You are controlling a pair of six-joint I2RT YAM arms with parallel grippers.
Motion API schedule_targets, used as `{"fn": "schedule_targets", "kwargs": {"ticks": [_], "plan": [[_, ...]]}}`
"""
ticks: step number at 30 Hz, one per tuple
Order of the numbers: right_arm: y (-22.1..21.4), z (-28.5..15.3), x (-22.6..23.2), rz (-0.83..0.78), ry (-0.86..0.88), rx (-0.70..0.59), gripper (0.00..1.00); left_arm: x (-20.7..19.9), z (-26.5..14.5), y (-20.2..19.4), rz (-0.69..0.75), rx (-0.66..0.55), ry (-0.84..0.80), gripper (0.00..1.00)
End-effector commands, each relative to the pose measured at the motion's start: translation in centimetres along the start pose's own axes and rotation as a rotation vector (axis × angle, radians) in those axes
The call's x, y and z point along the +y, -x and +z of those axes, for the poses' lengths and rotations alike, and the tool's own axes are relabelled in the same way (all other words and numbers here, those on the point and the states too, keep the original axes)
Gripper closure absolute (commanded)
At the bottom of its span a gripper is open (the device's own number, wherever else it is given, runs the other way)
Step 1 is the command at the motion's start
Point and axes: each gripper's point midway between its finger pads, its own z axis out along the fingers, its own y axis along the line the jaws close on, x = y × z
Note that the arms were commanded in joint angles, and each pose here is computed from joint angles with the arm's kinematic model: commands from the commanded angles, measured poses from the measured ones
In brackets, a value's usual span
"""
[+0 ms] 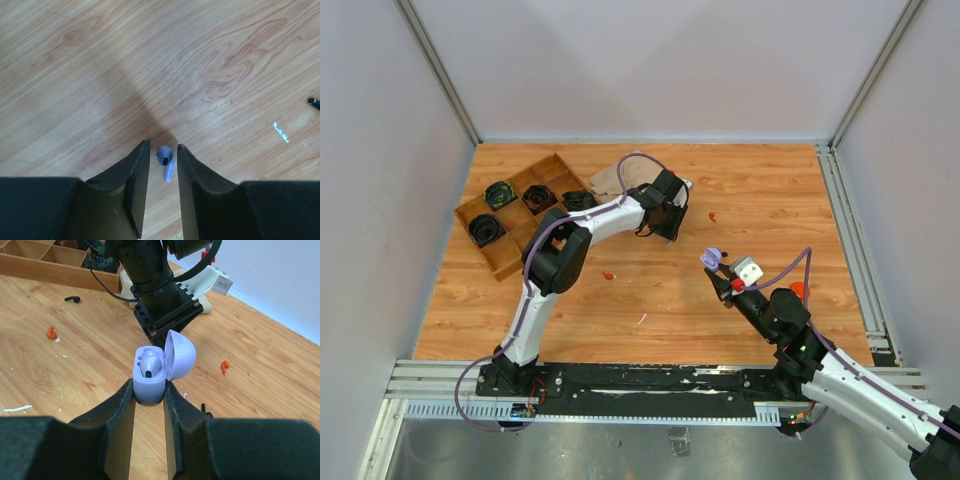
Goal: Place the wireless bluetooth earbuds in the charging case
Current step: Pick up the earbud from the center of the board.
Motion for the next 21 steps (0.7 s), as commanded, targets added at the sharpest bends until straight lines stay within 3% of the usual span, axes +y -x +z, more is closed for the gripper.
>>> {"fn": "schedule_targets", "kwargs": {"ticks": [1,8,21], "plan": [[1.1,0.0,-0.4,0.018,-0.021,-0.034,0.99,-0.2,0.5,-0.7,0.011,0.031,0.003,0.68],[1.1,0.0,-0.4,0.017,-0.021,-0.035,0.99,0.5,-1.1,-2.5,0.001,0.067,0.035,0.81],[1.3,0.1,-0.2,0.019,-0.010,-0.047,0.99,1.4,-6.1,-10.6,-0.071,0.206,0.062,0.80]]}}
